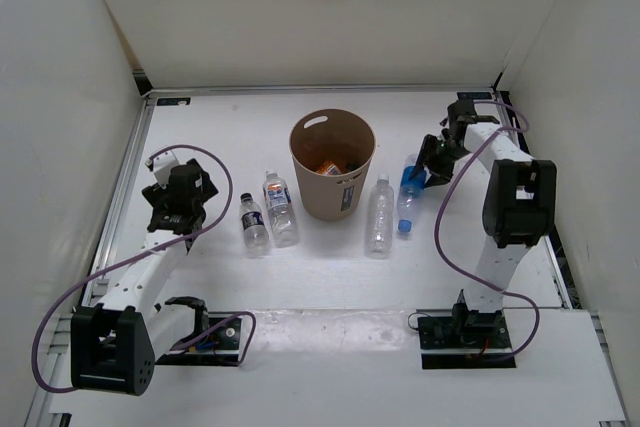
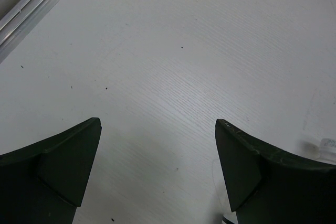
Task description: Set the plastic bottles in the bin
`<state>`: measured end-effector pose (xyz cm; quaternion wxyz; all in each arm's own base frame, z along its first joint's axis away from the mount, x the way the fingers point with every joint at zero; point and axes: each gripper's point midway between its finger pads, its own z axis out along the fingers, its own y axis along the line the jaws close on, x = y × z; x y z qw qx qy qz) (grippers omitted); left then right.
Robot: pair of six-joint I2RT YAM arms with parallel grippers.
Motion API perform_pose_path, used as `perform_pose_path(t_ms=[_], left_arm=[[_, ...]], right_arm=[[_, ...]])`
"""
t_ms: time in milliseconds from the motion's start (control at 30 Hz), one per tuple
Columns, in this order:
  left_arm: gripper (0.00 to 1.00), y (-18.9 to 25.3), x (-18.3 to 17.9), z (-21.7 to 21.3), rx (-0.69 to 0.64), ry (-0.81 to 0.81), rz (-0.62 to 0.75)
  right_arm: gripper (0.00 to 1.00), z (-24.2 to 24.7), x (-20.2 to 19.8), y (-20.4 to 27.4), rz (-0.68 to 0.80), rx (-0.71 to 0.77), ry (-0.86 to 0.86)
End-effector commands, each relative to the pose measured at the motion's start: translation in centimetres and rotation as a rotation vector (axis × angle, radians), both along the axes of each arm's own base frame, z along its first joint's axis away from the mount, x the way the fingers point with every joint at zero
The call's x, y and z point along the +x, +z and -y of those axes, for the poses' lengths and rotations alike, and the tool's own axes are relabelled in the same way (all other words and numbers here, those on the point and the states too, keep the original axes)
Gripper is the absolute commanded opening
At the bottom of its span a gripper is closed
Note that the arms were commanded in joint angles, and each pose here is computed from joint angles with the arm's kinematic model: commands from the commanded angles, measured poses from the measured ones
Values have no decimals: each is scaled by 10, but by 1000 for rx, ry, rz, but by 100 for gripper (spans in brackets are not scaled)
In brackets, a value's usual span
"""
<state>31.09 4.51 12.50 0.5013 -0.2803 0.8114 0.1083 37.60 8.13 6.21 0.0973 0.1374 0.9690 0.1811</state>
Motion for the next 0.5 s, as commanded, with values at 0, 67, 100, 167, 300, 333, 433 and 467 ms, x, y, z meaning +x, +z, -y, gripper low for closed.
perform_pose_path(t_ms=[0,67,100,167,300,333,433,467], left_arm=[[100,5,2,0,-2,-3,18],[100,5,2,0,-2,-6,16],[100,6,3,0,-1,-3,19],[100,4,2,0,-2,-6,11],[100,5,2,0,0,-5,15],[100,5,2,-1,0,-4,15],[100,4,3,0,-4,-7,13],[100,4,3,1,-4,-8,11]], right_arm=[[59,0,-4,2,1,-39,11],[63,-5,-5,6,-7,-36,-2],[67,-9,-4,7,8,-19,4],[71,-17,-5,19,27,-1,-11],[75,-34,-3,26,33,38,-8],[75,-37,-3,25,27,47,-8],[75,-54,-2,20,1,103,-3],[75,-62,-5,14,-24,111,3]])
